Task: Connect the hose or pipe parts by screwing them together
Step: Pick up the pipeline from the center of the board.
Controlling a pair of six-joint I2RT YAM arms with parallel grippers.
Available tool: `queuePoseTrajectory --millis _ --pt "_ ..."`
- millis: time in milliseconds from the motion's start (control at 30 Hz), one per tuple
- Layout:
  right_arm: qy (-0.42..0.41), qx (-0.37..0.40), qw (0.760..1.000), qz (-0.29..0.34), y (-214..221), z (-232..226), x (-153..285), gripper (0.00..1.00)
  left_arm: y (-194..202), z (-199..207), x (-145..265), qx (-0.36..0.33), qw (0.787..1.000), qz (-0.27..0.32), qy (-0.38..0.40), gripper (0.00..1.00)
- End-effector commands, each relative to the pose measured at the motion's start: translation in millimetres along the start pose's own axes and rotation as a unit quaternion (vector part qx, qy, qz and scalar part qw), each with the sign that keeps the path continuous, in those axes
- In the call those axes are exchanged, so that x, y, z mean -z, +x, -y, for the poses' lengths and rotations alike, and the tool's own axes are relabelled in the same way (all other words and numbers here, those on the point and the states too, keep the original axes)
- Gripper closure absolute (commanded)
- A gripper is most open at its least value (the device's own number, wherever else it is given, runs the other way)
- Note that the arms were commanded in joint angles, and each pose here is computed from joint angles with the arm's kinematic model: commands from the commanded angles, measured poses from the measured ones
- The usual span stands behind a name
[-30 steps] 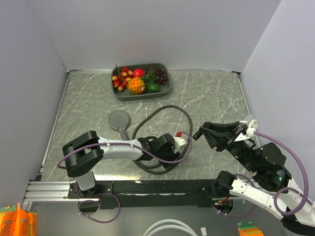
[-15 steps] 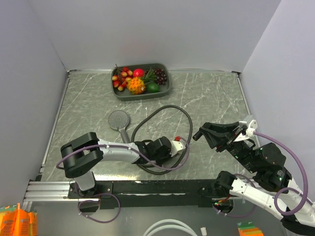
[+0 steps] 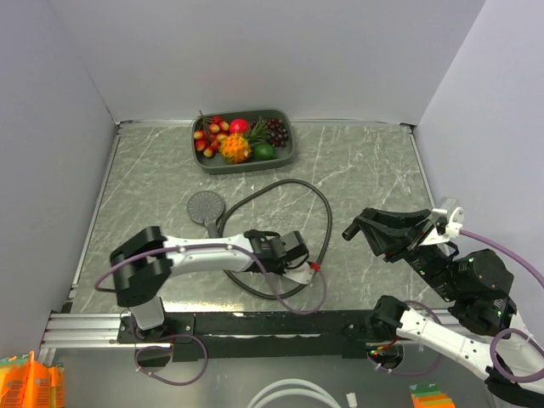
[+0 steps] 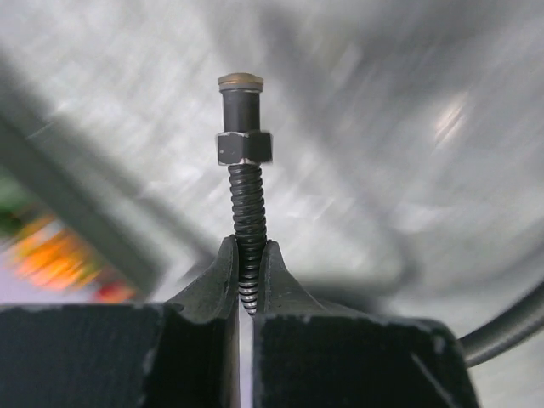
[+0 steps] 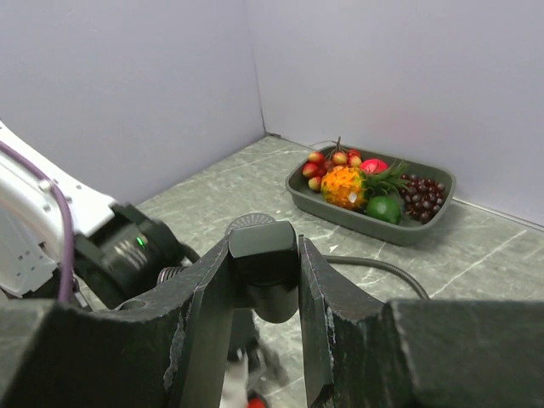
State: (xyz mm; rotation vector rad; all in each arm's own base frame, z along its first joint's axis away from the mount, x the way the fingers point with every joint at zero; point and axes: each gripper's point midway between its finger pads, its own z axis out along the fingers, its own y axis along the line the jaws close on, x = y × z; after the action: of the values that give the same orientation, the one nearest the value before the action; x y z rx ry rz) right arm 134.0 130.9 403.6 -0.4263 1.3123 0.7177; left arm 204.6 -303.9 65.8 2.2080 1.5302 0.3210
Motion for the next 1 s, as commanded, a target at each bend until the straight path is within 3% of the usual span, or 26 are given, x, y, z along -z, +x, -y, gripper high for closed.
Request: queuePoseTrajectory --millis 0,100,133,200,400,533,667,800,967 --pt "0.001 -0.011 0.999 0.032 -30 -1 2 1.0 46 -51 51 -0.139 0.98 -0.105 -0.1 0.99" --pt "-0.006 -0.019 0.999 0.029 -31 -4 2 1.0 48 -81 75 -0.202 0.955 -0.11 -0.187 0.99" --pt "-0.006 -0.02 0.999 0.027 -31 -4 1 1.0 53 -79 78 -0.256 0.94 -0.12 -0.193 0.99" --pt "-0.004 -0.024 0.999 0.024 -30 -4 0 1.0 44 -81 81 -0.283 0.929 -0.104 -0.213 0.99" --pt "-0.001 -0.034 0.999 0.008 -22 -5 -4 1.0 11 -63 81 -0.32 0.927 -0.052 -0.189 0.99" --pt "-0.001 -0.036 0.999 0.011 -26 -5 -4 1.0 -7 -62 80 -0.254 0.955 -0.016 -0.153 0.99" --pt "0.001 -0.035 0.999 0.01 -23 -4 -4 1.0 -22 -50 74 -0.222 0.967 0.031 -0.12 0.99" --pt "0.008 -0.033 0.999 0.011 -18 -2 -4 1.0 -43 -21 51 -0.132 0.986 0.09 -0.046 0.99" --pt "0.011 -0.031 0.999 0.009 -14 0 -5 1.0 -63 -6 34 -0.026 0.989 0.147 0.012 0.99"
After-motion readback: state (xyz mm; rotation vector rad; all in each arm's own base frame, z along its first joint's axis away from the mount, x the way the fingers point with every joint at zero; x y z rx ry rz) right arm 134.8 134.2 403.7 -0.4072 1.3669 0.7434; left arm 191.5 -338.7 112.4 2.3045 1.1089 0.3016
